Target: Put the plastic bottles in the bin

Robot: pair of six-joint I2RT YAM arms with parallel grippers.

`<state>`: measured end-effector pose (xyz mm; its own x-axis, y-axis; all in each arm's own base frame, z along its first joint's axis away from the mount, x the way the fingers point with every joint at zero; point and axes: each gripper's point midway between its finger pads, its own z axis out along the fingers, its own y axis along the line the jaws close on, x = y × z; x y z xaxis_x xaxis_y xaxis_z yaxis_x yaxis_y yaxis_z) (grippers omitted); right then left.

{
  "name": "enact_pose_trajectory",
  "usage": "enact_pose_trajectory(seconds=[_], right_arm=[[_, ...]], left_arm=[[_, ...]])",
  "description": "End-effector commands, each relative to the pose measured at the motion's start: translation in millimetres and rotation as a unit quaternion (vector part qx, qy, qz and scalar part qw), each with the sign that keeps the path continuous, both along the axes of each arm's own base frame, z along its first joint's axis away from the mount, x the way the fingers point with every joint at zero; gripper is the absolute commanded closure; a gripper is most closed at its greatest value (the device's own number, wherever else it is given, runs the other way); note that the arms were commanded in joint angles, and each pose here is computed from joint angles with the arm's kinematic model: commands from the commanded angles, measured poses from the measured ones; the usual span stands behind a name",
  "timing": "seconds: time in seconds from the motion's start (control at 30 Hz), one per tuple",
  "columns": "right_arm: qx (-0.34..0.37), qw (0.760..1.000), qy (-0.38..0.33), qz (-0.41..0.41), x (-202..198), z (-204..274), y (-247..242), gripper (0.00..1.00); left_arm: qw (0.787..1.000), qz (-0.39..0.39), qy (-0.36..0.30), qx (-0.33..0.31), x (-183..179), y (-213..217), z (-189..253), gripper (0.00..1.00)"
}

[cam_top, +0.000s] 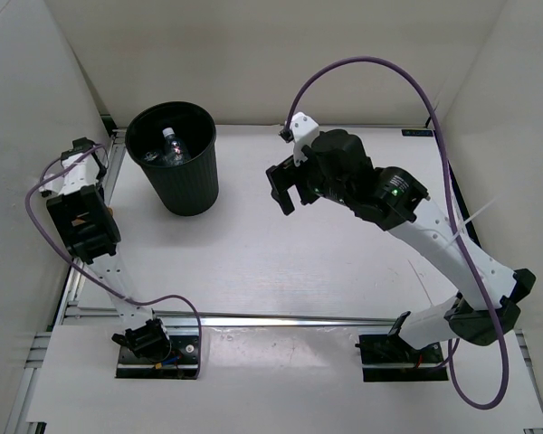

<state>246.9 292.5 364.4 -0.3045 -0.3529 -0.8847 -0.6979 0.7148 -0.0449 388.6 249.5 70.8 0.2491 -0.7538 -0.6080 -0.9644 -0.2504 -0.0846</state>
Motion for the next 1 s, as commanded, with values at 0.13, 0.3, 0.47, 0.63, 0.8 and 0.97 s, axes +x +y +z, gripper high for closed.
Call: enact_pose_trajectory(seconds=[0.13,0.3,0.47,0.63,0.8,0.97], right_arm=[[-0.017,1.0,-0.006,-0.009,6.0,-4.1,-7.4,0.0],[-0.017,1.0,0.0,-0.017,9.7,-7.4,-7.6,0.0],[-0.014,1.0,0.01,-0.017,8.6,-9.1,-5.1,0.0],[-0.015,1.0,0.017,-0.014,10.4,-12.7,-3.5,0.0],[-0.015,1.0,0.017,-0.013,11.8,-12.4,-1.5,0.0],[-0.012,1.0,0.019,-0.016,13.0,-12.1,0.7,0.0]], left_arm=[[1.0,0.01,-0.029,0.006,17.9,21.5,2.1,0.0],[1.0,0.012,-0.022,-0.011,19.3,22.6,-19.8,0.04],[1.0,0.004,-0.009,-0.02,19.1,20.9,-36.6,0.2],[0.999,0.001,-0.015,-0.034,23.0,17.1,-42.4,0.45],[0.999,-0.002,-0.021,-0.046,25.1,12.8,-46.1,0.75],[0.998,-0.009,-0.037,-0.047,24.7,9.2,-28.5,0.9]])
